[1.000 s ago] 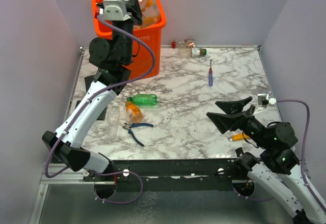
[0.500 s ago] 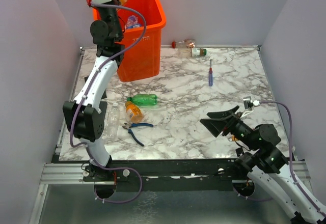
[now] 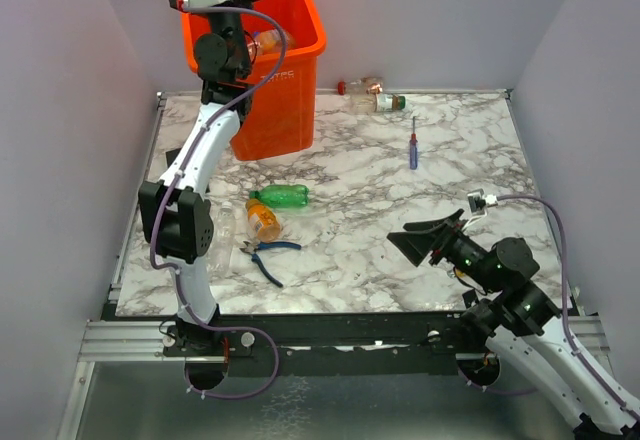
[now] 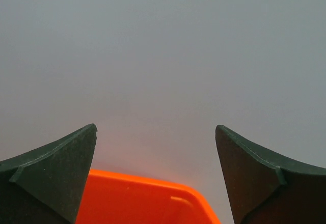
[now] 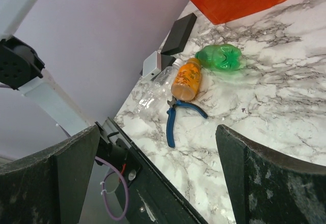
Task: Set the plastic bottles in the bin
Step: Place the plastic bottle in the trash bin, then pick up the plastic bottle at the center of the board.
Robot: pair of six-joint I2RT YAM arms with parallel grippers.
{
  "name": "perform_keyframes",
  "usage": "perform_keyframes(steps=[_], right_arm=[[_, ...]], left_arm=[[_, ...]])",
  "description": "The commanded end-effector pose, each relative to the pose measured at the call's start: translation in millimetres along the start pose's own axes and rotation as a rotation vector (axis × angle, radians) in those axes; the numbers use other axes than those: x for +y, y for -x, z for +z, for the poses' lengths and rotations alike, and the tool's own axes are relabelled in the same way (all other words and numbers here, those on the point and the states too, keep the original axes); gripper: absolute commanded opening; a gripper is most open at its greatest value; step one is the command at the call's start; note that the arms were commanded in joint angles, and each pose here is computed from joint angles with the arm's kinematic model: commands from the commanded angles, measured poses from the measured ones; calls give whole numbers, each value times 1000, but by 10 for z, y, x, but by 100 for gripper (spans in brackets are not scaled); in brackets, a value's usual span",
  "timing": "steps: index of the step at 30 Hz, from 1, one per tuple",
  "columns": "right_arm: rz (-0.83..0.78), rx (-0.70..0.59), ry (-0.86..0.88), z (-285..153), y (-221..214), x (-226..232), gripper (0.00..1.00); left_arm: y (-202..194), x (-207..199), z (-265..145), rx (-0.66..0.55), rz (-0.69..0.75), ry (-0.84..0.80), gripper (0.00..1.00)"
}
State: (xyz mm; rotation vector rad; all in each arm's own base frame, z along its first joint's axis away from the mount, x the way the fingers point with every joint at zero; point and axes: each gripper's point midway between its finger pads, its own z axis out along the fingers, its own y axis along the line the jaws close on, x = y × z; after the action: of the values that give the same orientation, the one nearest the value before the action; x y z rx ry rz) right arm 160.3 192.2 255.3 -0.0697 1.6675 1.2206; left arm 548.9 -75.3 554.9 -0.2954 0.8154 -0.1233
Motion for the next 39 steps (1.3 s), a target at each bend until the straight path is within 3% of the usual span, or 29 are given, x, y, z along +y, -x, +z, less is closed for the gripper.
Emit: perform_keyframes(steps=[1,7,10,14,15,22,25,30,34,39], right_arm=[[-31,7,-36,21,4,-63,100],[-45,-14,-78,23,83,-103,100],[-63,-19,-120,42,130,-162,100],[-118,66,-162,126,93,-204,100],[-134,96,-175,160,74,-225,100],[-151,328,-194,531,-297,-431,97],[-133,362,-205,702,-431,-568,95],[-91,395,-231,1014,-602,-779,94],[-65,412,-230,1184,-662,-836,92],[-92,423,-262,1303,-632,-911,92]], left_arm=[[724,-216,58,-108,-99,-20,99],[1248,-722,-378,-89,-104,-25,99],[1283,-1064,-880,23,-55,-84,99],[1204,-1132,-1667,225,-50,-138,99],[1229,-1040,-1854,275,-66,-130,99],[411,-197,-3114,735,52,1,99],[201,169,-3572,836,77,40,99],[-356,398,-4194,993,94,13,99],[-844,611,-4386,1154,100,130,99],[-1243,1070,-4423,1271,-10,357,99]])
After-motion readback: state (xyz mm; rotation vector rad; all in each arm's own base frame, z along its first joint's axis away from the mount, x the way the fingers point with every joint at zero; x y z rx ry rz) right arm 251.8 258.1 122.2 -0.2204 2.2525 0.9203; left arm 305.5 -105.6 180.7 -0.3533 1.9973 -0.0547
